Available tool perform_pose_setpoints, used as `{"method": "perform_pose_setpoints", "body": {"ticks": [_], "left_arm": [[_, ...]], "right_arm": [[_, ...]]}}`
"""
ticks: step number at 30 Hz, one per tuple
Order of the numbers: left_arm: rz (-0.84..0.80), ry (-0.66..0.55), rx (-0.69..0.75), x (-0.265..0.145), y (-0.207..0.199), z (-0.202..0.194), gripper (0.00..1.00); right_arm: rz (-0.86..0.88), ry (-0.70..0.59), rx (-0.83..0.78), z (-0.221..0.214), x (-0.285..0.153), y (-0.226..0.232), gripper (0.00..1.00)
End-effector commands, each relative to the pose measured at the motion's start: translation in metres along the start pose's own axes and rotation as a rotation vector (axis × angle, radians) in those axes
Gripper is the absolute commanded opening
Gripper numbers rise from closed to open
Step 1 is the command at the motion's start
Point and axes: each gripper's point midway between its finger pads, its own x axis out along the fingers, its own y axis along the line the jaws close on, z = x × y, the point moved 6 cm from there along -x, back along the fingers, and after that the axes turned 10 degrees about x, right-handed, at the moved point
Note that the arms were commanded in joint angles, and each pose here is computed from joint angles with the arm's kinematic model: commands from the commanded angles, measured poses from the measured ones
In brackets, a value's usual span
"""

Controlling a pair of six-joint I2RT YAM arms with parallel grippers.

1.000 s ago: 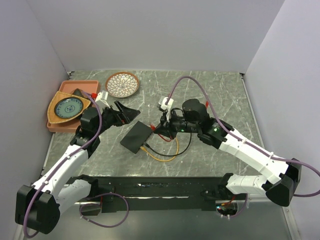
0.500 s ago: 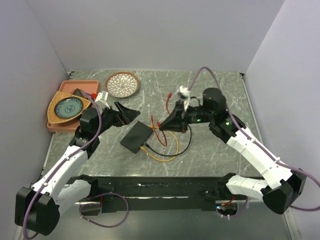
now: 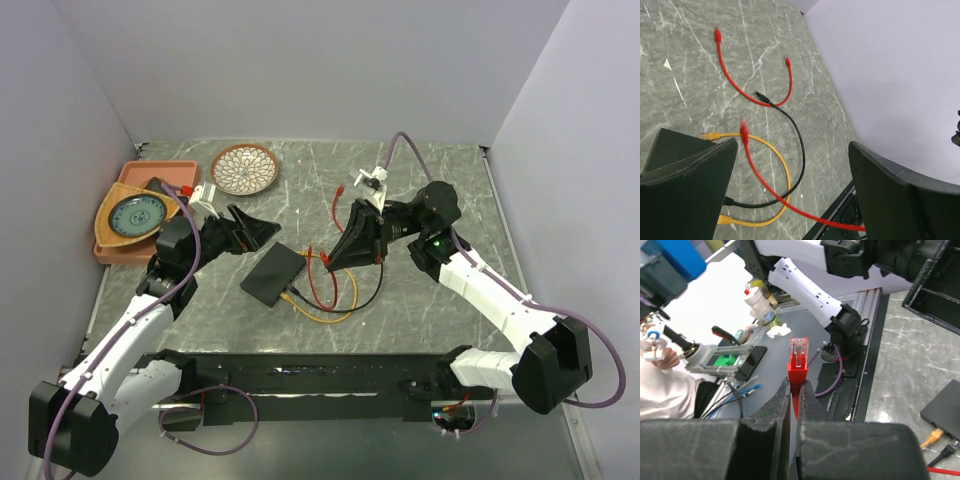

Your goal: Insert the plug into the switch port

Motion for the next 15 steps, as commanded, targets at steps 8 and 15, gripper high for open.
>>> {"method": "perform_pose_setpoints", "body": {"ticks": [8, 15], "left_arm": [[-0.048, -0.050, 0.050, 0.003, -0.013, 0.021, 0.99], [0.045, -0.011, 0.023, 0.011, 0.002, 0.015, 0.99]], "right_arm": [[-0.309, -0.041, -0.095, 0.014, -0.010, -0.009, 0.00], [-0.857, -0.119, -0.152, 0.015, -0.052, -0.035, 0.00]]}}
